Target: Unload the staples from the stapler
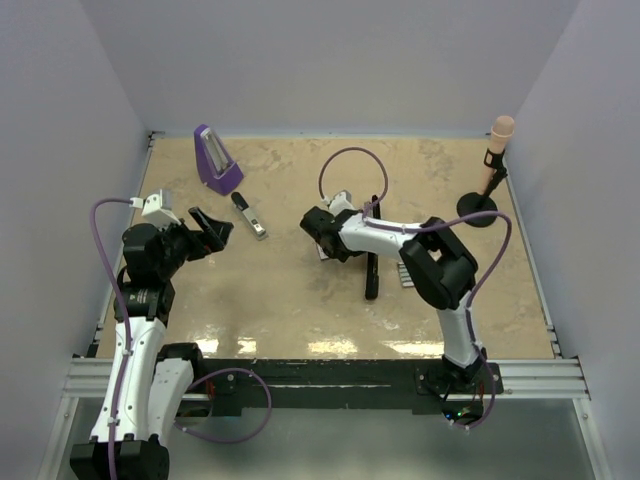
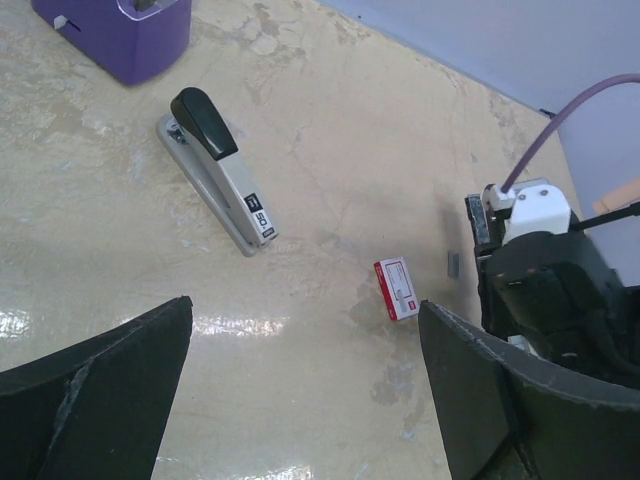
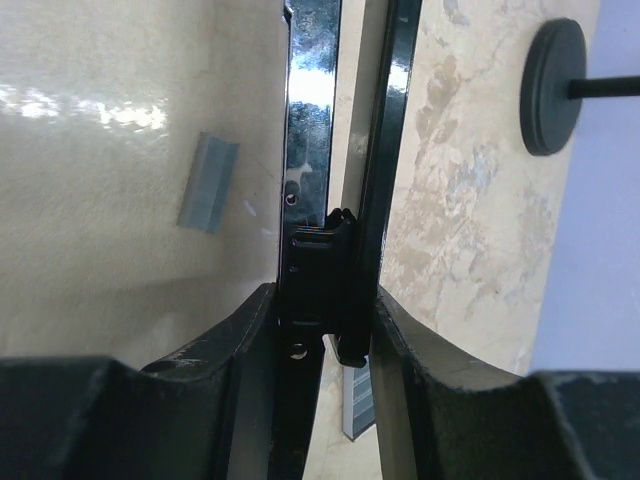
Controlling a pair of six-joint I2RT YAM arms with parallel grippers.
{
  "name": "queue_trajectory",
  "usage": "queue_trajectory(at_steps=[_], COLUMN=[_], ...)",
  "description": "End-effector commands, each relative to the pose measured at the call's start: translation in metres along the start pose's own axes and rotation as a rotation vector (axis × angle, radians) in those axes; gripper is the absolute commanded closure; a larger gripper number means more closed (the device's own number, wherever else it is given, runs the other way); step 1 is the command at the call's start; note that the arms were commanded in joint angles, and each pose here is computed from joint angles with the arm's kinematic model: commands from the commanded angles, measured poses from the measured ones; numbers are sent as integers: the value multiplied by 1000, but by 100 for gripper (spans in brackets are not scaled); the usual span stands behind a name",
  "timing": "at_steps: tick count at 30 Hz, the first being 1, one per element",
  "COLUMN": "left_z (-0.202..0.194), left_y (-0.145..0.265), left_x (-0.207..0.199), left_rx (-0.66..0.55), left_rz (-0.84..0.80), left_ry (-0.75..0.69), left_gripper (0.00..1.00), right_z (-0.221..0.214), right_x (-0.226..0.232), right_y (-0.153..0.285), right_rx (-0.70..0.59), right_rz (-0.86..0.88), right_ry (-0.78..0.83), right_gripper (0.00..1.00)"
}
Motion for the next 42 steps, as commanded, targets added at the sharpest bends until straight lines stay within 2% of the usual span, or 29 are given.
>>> queue_trajectory(at_steps=[1,7,8,10,11,13,14,15,16,17,18,19,20,22,23,30,31,34,42], left_z=[1,1,1,0,0,1,0,2,0,0,1,-1,-2,-3,-1,5,8,15,16], left_y=[-1,1,2,2,3,2,3,4,4,5,5,5,6,6,7,8,9,7,-1], left_x=[0,-6,-9,-12,-14,-15,-17,-19,-19,-22,-24,-26,-29,-34,-38,-48,-50,-56,-62], left_rx=[-9,-21,-17,-24,-21,-28,-27,-40,-37,-33,-43,-40,-32,-32,-49,-44,-47,-32,-27], left_rz=[-22,-74,-108,-153,-171,-187,-204,-221,-232,-268,-293,-318,-358,-405,-439,-495,-507,-531,-599], left_ry=[-23,-41,-48,-60,-60,-64,-66,-72,-70,-69,-74,-75,-75,-84,-100,-71,-70,-52,-20], left_gripper=[1,1,2,3,4,5,5,5,5,6,7,7,8,8,8,12,12,14,12], right_z=[32,38,45,39,47,42,54,41,41,50,41,40,46,38,42,45,43,43,39], right_x=[-34,-36,-34,-31,-32,-28,-32,-25,-24,-26,-24,-23,-26,-24,-28,-36,-36,-36,-34], right_y=[37,55,66,70,83,89,101,111,121,134,143,149,157,165,171,185,187,192,192], right_rx=[-93,-136,-156,-151,-181,-163,-243,-218,-225,-309,-294,-282,-344,-307,-365,-395,-364,-386,-367], right_rz=[206,517,646,765,893,1053,1146,1312,1402,1517,1639,1707,1771,1901,1949,2079,2109,2220,2270], right_ry=[-160,-279,-316,-334,-376,-410,-458,-422,-448,-471,-436,-445,-452,-440,-447,-500,-514,-529,-505], right_gripper=[100,100,100,100,100,100,100,100,100,100,100,100,100,100,100,100,100,100,100])
Point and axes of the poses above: each gripper's point midway between its finger pads, its own y axis back along the fingers, its own x axis along the line the jaws close on, z = x × y, the point moved 8 cm from there along y, back along the fingers, and after that the axes turned 8 degrees about -y, right-handed, at the moved point
